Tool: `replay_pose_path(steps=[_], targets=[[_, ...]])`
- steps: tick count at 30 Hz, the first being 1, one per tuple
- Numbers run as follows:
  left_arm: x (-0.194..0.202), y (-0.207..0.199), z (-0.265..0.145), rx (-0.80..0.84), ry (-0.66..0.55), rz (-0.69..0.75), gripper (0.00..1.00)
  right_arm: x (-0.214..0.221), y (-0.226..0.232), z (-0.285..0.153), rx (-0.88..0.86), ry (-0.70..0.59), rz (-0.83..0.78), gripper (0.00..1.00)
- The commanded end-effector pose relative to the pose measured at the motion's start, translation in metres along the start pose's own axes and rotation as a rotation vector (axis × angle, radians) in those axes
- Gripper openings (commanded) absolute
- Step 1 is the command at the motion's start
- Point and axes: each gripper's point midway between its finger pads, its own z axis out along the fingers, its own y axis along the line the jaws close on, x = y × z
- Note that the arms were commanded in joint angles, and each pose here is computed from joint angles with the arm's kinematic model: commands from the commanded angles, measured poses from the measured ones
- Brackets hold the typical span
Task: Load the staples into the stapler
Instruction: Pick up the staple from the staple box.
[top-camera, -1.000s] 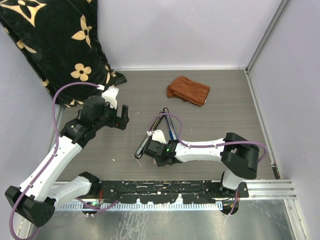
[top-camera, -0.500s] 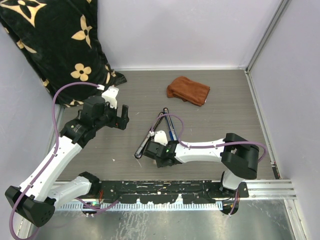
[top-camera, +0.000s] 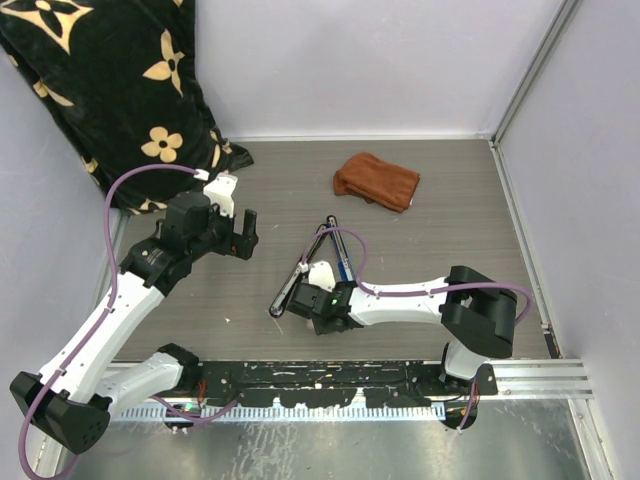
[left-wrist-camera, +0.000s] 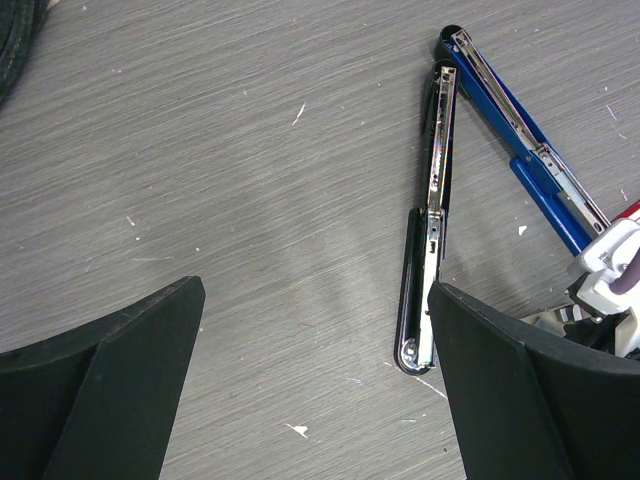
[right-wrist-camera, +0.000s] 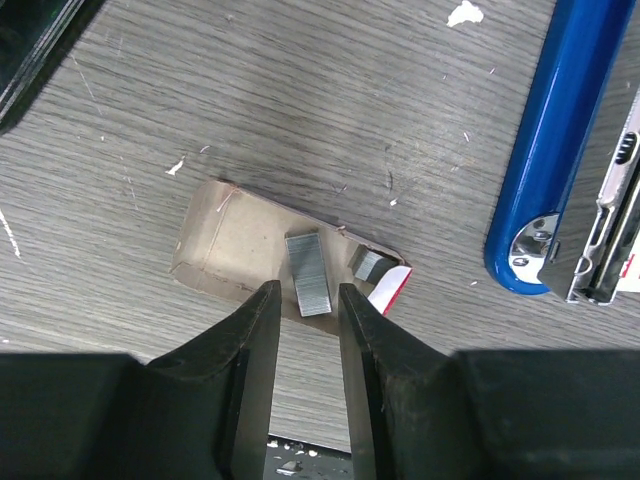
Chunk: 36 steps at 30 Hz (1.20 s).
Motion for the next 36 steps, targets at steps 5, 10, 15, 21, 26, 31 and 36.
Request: replay_pose_path(steps=[5,10,15,21,26,31,36], targets=[[-0.018,-0.003,-0.004,0.016,-0.075,-0.008,0.97,-0.004,0.001,0.006,0.016,-0.022,-0.013,0.36],[-0.018,-0.003,-0.004,0.018,-0.076,-0.009,0.98,0.001,0.001,0.009,0.007,-0.007,-0.011,0.34],[-0.018,-0.003,-0.004,0.017,-0.076,-0.010,0.98,0.003,0.000,0.010,-0.002,0.000,-0.011,0.29],[-0.018,-0.003,-0.005,0.018,-0.077,-0.010,0.98,-0.004,0.002,0.003,-0.012,-0.011,-0.024,0.24],[-0.018,-0.003,-0.006,0.018,-0.081,-0.010,0.98,-0.022,0.008,-0.016,-0.033,-0.015,-0.030,0.23],[-0.020,-0.004,-0.006,0.024,-0.084,-0.010,0.98,-0.037,0.002,-0.042,-0.086,-0.002,-0.011,0.22],[-0.020,-0.005,-0.008,0.028,-0.088,-0.011,0.98,-0.044,-0.012,-0.057,-0.133,0.018,0.021,0.21]])
